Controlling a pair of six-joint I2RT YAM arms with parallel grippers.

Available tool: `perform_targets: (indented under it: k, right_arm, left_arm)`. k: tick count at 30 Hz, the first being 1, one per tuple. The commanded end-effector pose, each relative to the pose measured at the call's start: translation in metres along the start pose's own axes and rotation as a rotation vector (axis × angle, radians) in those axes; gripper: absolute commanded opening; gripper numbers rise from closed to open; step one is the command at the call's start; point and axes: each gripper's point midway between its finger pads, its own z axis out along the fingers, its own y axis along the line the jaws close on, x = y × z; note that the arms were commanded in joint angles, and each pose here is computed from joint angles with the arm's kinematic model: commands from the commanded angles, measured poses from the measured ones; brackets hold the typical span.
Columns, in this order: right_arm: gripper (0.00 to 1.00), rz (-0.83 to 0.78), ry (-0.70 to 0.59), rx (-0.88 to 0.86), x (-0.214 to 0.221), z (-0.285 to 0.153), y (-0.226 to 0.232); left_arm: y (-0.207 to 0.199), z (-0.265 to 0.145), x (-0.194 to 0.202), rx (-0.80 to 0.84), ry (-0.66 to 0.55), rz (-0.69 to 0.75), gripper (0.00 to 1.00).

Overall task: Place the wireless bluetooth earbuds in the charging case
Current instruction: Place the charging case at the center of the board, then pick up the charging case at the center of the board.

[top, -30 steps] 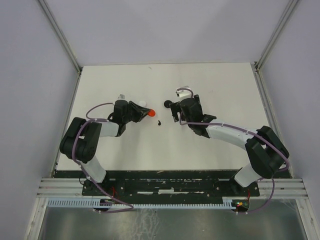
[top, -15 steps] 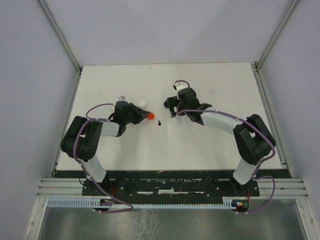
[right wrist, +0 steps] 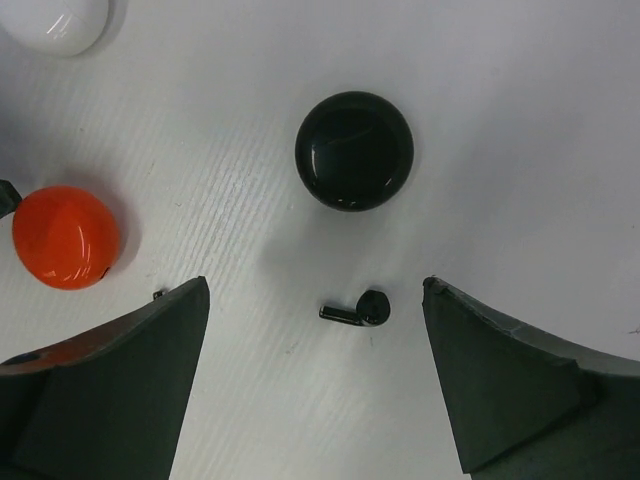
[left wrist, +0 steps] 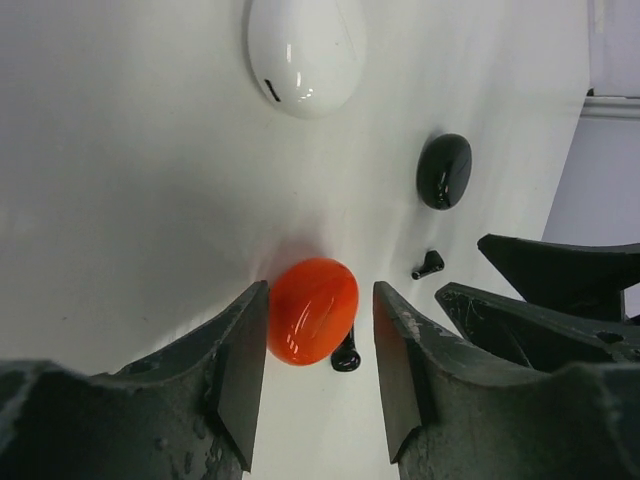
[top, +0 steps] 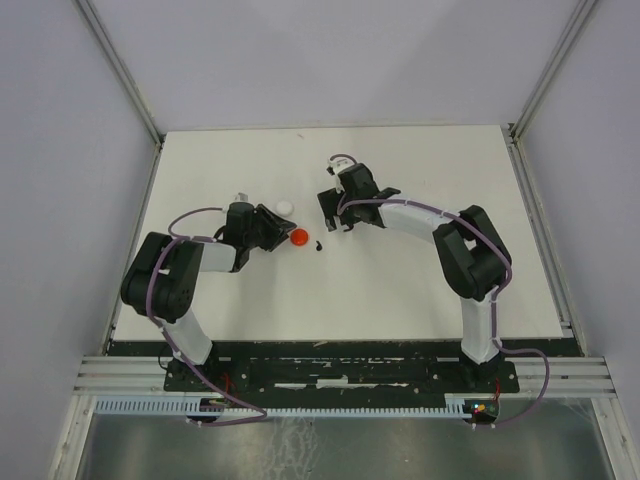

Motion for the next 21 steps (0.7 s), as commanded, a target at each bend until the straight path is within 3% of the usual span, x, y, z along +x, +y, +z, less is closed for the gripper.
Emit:
perform_targets:
  k: [1, 8, 21]
  right_arm:
    - [0.96, -0.023, -0.018, -0.009, -0.023, 0.007, 0.003]
    - [0.96, -0.077, 0.004, 0.036, -0.033, 0.026, -0.004]
    - [0.91, -0.095, 0.066, 0.060, -0.025, 0.051, -0.022]
  left_arm:
    - [0.000, -0.007, -0.013, -0.015, -0.019, 0.071, 0.55]
    - [0.006, -0.039, -0.046, -0.103, -0.110, 0.118, 0.59]
    - [-0.040, -0.080, -0.062, 0.094, -0.176, 0.094, 0.57]
